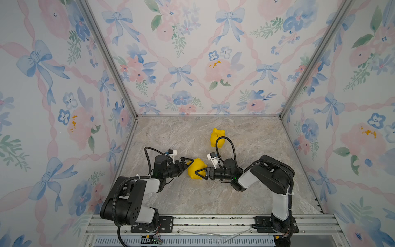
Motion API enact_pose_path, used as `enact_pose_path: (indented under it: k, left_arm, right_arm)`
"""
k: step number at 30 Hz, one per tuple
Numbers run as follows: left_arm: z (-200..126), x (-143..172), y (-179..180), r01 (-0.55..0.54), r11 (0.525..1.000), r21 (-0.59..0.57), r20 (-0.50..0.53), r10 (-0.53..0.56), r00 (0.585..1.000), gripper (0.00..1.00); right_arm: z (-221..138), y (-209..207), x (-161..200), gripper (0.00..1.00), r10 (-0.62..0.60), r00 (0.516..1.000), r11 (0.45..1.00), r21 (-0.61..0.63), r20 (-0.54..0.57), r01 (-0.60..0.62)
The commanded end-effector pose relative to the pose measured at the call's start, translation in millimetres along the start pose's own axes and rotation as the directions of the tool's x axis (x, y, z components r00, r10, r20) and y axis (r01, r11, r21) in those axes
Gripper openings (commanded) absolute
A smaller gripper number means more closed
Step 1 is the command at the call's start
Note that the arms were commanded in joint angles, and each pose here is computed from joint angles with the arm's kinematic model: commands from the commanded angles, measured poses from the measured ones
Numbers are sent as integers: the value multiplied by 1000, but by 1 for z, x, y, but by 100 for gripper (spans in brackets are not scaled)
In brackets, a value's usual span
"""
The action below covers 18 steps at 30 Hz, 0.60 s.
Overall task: Open piggy banks
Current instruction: Pick up the piggy bank from the center of the board.
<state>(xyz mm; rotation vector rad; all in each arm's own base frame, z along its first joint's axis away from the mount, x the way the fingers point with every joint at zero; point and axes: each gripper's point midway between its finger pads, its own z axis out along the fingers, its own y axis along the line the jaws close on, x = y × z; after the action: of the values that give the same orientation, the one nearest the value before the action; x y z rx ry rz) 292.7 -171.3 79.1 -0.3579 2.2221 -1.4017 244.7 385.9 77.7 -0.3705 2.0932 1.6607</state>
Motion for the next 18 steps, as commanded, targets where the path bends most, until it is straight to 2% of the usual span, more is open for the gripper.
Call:
enact_pose_path:
  k: [1,12,18]
  left_arm:
    - [3,-5,-9,-48,998,42,6,48,999,95]
    - [3,-11,-19,-76,993,94,26,74,997,92]
    - [8,-12,-15,-64,993,94,20,62,998,95]
  right_arm:
    - [-3,-32,19,88,93,995,993,81,-44,-90]
    - [-1,-32,19,88,98,994,993,75,-43,-95]
    - [-2,-33,21,88,100,994,992,76,-44,-96]
